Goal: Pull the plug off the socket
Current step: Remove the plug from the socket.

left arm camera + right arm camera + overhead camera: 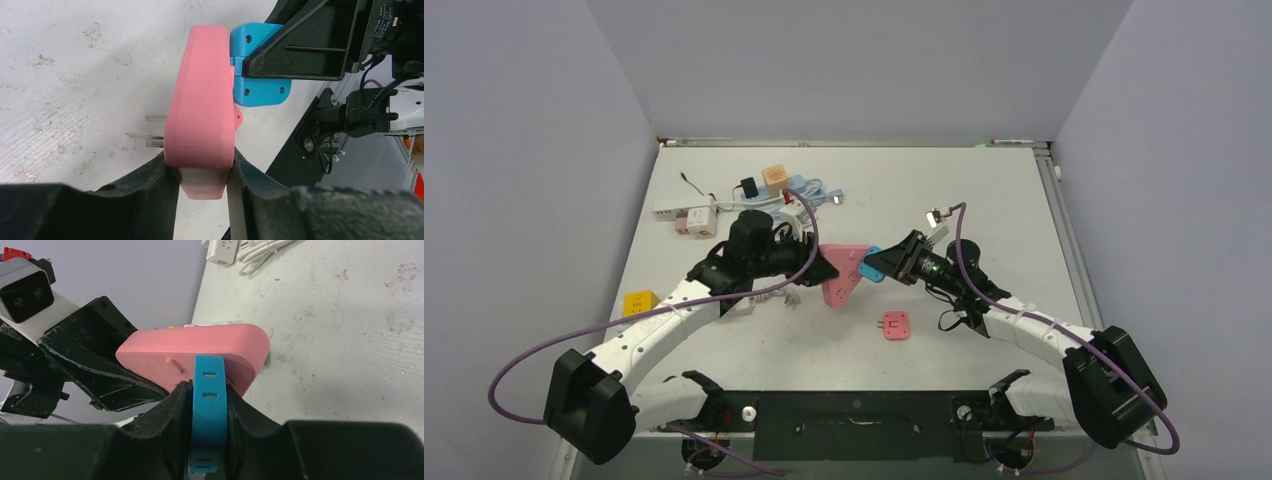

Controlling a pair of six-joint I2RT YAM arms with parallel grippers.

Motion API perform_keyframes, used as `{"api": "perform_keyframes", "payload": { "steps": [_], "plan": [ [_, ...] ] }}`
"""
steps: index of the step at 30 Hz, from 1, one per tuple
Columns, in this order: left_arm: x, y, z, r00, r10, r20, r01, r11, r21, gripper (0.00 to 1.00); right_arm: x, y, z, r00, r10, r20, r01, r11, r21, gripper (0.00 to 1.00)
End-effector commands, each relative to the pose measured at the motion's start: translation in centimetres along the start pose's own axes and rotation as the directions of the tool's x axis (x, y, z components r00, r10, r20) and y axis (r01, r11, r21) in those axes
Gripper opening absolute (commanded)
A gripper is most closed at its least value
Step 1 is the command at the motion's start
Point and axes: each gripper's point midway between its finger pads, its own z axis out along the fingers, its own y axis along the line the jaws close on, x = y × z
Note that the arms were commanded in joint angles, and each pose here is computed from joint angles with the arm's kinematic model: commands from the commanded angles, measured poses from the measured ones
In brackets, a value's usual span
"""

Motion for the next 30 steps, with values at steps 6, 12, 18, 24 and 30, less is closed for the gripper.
{"api": "perform_keyframes", "payload": {
  "steps": [6, 12, 18, 24, 30],
  "plan": [
    [-4.9, 1.8, -1.3, 0.985, 0.028, 0.169, -0.009, 0.994, -0.110, 0.00, -2.1, -3.1, -0.9, 0.996, -0.029, 0.086, 0.019, 0.993, 0.114, 0.05],
    [-3.8, 1.9, -0.8, 0.988, 0.095, 0.121, -0.071, 0.979, -0.189, 0.00, -2.7, -1.9, -0.6, 0.995, -0.027, 0.100, 0.019, 0.997, 0.080, 0.05],
    [-2.6, 1.7, -0.4, 0.984, 0.170, 0.061, -0.148, 0.953, -0.264, 0.00, -3.1, -0.8, -0.4, 0.994, -0.021, 0.108, 0.016, 0.999, 0.043, 0.05],
    [-2.2, 2.5, -0.2, 0.985, 0.169, 0.031, -0.152, 0.940, -0.306, 0.00, -3.6, 0.4, -0.6, 0.992, -0.024, 0.120, 0.022, 1.000, 0.018, 0.05],
    [-1.9, 3.2, -0.3, 0.983, 0.186, 0.004, -0.172, 0.918, -0.356, 0.00, -4.1, 1.4, -0.8, 0.991, -0.027, 0.132, 0.027, 1.000, 0.001, 0.05]
  ]
}}
